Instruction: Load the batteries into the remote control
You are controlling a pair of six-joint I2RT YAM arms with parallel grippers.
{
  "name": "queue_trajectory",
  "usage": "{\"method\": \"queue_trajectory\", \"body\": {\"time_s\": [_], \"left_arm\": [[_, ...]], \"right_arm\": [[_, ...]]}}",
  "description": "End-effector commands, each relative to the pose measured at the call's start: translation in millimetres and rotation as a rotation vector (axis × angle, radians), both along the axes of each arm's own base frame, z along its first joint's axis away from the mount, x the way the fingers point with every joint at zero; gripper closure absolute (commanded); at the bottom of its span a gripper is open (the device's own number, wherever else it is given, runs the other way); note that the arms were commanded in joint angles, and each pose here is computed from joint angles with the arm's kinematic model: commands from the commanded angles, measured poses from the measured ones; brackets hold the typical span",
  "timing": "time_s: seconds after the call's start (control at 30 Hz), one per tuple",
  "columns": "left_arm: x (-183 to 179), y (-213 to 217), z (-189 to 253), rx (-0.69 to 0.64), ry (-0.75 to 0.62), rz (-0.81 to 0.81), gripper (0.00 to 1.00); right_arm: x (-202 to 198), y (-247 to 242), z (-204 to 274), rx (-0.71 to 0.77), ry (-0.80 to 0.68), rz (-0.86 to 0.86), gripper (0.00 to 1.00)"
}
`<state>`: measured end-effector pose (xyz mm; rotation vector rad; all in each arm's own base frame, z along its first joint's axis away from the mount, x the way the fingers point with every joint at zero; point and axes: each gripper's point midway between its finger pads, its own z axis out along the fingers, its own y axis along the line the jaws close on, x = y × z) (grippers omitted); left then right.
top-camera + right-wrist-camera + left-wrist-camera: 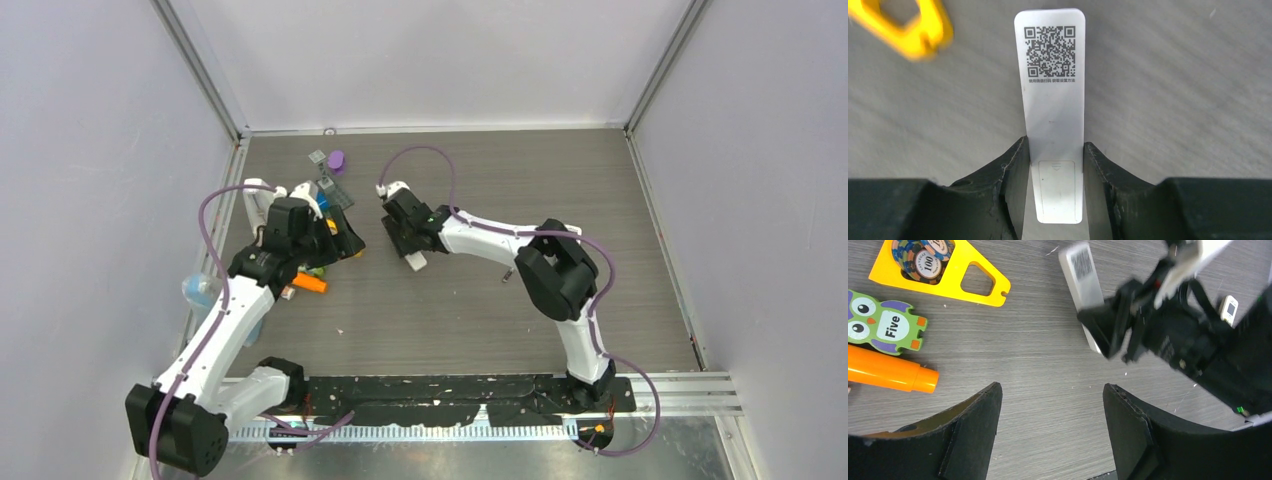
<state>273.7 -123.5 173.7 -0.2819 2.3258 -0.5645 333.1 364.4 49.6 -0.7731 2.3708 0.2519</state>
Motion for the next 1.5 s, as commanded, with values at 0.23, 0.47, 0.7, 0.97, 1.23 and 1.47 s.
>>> {"method": "queue_trajectory", "body": {"time_s": [0.23, 0.47, 0.7, 0.97, 1.23, 1.47], "left_arm": [[-26, 18, 12, 0.042, -0.043, 0.019, 0.25], [-23, 19, 8, 0.035, -0.034, 0.037, 0.24], [-19, 16, 12, 0.039, -0.045, 0.014, 0.25], [-4, -1, 18, -0.024, -0.117, -0.039, 0.24], [12, 0, 33, 0.003, -0.176, -0.041, 0.24], [21, -10, 48, -0.012, -0.217, -0.095, 0.23]], "right_arm": [[79, 46, 13, 0.155, -0.034, -0.496, 0.64], [84, 39, 4, 0.176, 0.010, -0.600, 0.47], [91, 30, 50, 0.241, 0.017, -0.554, 0.20], [82, -150, 95, 0.144, -0.074, -0.794, 0.08], [23, -330, 89, 0.007, -0.139, -1.088, 0.08], [13, -382, 53, -0.076, -0.023, -1.180, 0.01]]}}
